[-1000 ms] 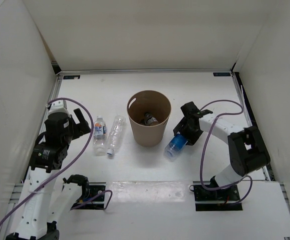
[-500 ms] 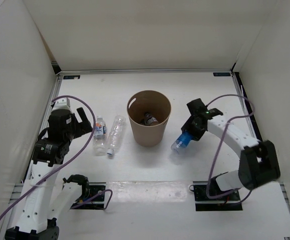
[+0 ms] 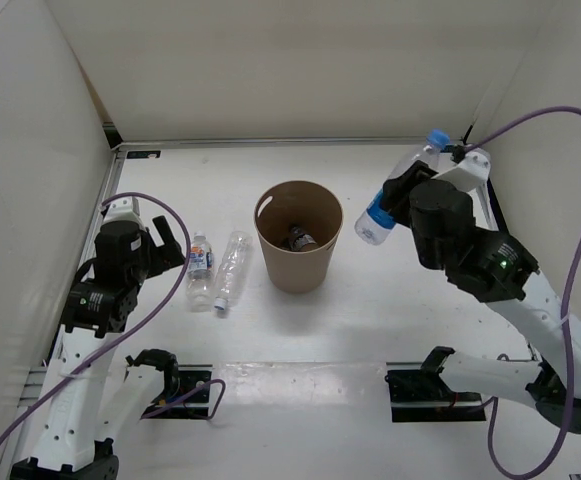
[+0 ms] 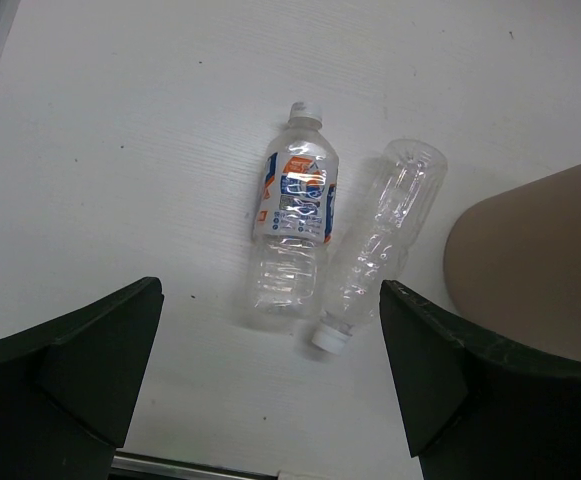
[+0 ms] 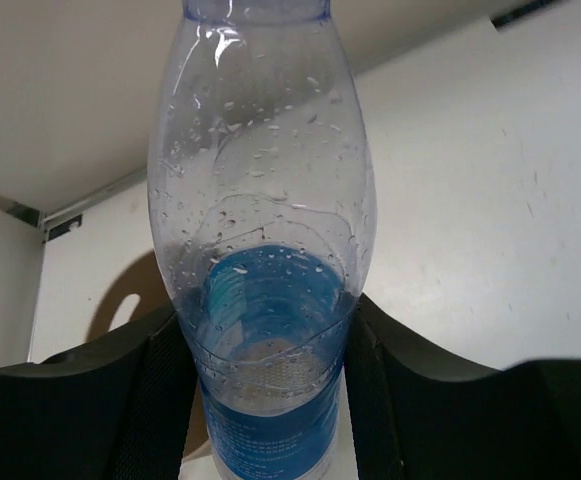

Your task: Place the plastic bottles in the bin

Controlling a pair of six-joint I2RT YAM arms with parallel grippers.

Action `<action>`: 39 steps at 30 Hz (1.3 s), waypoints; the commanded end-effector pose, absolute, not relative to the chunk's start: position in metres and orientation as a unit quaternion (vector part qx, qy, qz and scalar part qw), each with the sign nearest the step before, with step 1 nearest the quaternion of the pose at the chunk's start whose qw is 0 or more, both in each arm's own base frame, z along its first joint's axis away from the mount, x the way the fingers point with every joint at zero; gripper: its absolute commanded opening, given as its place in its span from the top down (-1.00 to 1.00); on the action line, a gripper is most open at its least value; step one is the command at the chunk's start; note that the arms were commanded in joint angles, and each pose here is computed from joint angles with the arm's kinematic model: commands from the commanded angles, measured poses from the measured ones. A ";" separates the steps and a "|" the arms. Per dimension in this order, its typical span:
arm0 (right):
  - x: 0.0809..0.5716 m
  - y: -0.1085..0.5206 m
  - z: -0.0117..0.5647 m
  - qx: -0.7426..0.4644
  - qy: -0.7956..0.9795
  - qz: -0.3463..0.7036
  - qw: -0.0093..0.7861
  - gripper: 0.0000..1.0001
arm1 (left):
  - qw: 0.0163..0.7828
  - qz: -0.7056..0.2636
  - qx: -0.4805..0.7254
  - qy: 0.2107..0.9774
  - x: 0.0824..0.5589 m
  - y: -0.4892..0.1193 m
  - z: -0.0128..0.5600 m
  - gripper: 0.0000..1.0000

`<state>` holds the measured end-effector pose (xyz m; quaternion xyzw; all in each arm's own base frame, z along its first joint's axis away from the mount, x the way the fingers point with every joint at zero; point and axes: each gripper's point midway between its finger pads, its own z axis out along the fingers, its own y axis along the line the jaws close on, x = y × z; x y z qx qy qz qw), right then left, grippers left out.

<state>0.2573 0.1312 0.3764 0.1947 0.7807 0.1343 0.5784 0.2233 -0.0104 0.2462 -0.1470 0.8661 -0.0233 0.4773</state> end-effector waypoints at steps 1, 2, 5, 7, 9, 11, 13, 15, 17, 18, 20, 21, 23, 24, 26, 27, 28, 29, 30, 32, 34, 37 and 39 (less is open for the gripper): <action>0.264 0.149 0.423 0.135 0.735 0.099 0.657 0.10 | 0.483 -0.033 -0.141 0.864 0.226 -0.014 0.252 -1.00; 0.269 0.166 0.427 0.128 0.730 0.108 0.663 0.08 | 0.483 -0.030 -0.141 0.864 0.226 -0.012 0.252 -1.00; 0.270 0.203 0.420 0.065 0.737 0.085 0.668 0.00 | 0.488 -0.026 -0.144 0.861 0.224 -0.010 0.254 -1.00; 0.271 0.218 0.419 0.041 0.739 0.066 0.669 -0.04 | 0.489 -0.026 -0.144 0.860 0.224 -0.010 0.254 -1.00; 0.275 0.236 0.420 0.007 0.743 0.065 0.666 -0.04 | 0.489 -0.022 -0.146 0.859 0.224 -0.008 0.254 -1.00; 0.278 0.250 0.419 -0.012 0.744 0.054 0.666 -0.04 | 0.486 -0.023 -0.145 0.862 0.225 -0.010 0.252 -1.00; 0.282 0.254 0.415 -0.008 0.743 0.026 0.669 -0.06 | 0.486 -0.023 -0.145 0.862 0.225 -0.009 0.253 -1.00; 0.285 0.258 0.408 -0.010 0.745 0.015 0.667 -0.09 | 0.486 -0.024 -0.144 0.862 0.225 -0.010 0.253 -1.00; 0.290 0.259 0.401 -0.007 0.752 0.029 0.659 -0.29 | 0.484 -0.023 -0.144 0.862 0.226 -0.010 0.251 -1.00; 0.292 0.259 0.400 -0.006 0.754 0.035 0.655 -0.42 | 0.483 -0.020 -0.146 0.863 0.226 -0.009 0.250 -1.00; 0.298 0.254 0.395 -0.006 0.765 0.048 0.642 -0.62 | 0.478 -0.019 -0.148 0.866 0.228 -0.009 0.249 -1.00; 0.299 0.253 0.392 -0.009 0.769 0.047 0.637 -0.69 | 0.474 -0.019 -0.147 0.868 0.228 -0.010 0.248 -1.00; 0.302 0.244 0.391 -0.007 0.777 0.051 0.627 -0.81 | 0.473 -0.019 -0.143 0.869 0.229 -0.011 0.247 -1.00; 0.304 0.239 0.392 0.001 0.778 0.052 0.626 -0.81 | 0.472 -0.019 -0.145 0.870 0.229 -0.010 0.246 -1.00; 0.302 0.236 0.395 -0.002 0.780 0.062 0.622 -0.81 | 0.472 -0.022 -0.141 0.870 0.229 -0.012 0.246 -1.00; 0.304 0.232 0.395 0.000 0.782 0.065 0.619 -0.81 | 0.472 -0.023 -0.141 0.870 0.229 -0.012 0.247 -1.00; 0.303 0.227 0.398 0.007 0.781 0.065 0.622 -0.81 | 0.472 -0.025 -0.140 0.870 0.230 -0.013 0.246 -1.00; 0.300 0.224 0.399 0.011 0.781 0.064 0.622 -0.81 | 0.469 -0.024 -0.139 0.872 0.231 -0.013 0.245 -1.00; 0.295 0.218 0.404 0.021 0.776 0.068 0.627 -0.81 | 0.468 -0.025 -0.137 0.873 0.231 -0.014 0.244 -1.00; 0.288 0.212 0.406 0.026 0.773 0.074 0.629 -0.81 | 0.464 -0.027 -0.134 0.875 0.232 -0.015 0.242 -1.00; 0.276 0.200 0.408 0.044 0.767 0.080 0.636 -0.81 | 0.457 -0.033 -0.126 0.880 0.234 -0.019 0.239 -1.00; 0.261 0.193 0.402 0.064 0.767 0.108 0.630 -0.81 | 0.449 -0.037 -0.120 0.885 0.237 -0.022 0.236 -1.00; 0.250 0.182 0.389 0.065 0.774 0.117 0.619 -0.81 | 0.441 -0.046 -0.114 0.889 0.238 -0.027 0.233 -1.00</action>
